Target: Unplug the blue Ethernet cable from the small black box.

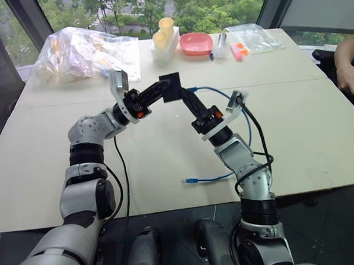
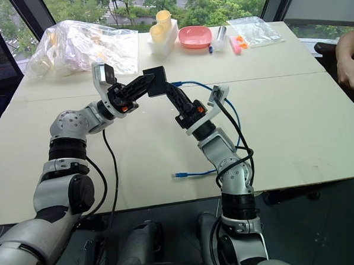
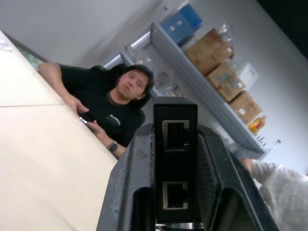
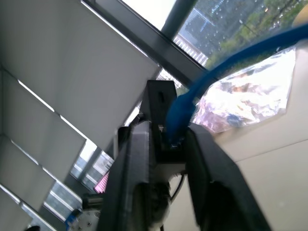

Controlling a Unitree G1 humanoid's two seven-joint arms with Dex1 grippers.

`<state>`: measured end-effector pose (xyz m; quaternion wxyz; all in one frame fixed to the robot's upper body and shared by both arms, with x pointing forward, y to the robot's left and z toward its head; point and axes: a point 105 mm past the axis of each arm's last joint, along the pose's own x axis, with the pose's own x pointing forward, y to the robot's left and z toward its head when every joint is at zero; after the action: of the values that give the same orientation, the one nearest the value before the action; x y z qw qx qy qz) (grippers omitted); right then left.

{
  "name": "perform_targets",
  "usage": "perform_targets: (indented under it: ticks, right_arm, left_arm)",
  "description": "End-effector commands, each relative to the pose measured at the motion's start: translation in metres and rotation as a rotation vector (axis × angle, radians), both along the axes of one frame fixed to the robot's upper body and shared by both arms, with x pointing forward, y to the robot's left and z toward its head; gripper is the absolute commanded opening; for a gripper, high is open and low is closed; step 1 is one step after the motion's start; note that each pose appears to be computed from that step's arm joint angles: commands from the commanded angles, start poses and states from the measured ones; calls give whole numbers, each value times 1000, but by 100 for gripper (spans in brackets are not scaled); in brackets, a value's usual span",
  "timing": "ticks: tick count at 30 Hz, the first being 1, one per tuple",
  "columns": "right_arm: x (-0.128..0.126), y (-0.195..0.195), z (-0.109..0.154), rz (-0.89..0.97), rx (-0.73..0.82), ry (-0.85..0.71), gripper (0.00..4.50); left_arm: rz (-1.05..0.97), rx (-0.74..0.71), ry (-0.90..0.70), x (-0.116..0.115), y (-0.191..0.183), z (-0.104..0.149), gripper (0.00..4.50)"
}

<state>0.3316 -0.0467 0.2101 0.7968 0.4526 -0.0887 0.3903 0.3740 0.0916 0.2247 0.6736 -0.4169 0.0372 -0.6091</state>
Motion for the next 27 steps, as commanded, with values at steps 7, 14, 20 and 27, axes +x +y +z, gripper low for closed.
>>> perform_targets:
  ticks: [7,14,20,27]
  right_arm:
    - [-4,0,16,3,30,-57,3]
    - [8,-23,13,-92,68,-10,3]
    - [21,-73,15,-252,100,10,3]
    - [38,-93,-15,-358,-129,132,3]
  left_arm:
    - [3,-10,-48,-2,1,12,49]
    - [70,4,-59,4,19,16,49]
    - [127,58,-75,3,50,21,49]
    - [270,382,-198,20,28,-8,49]
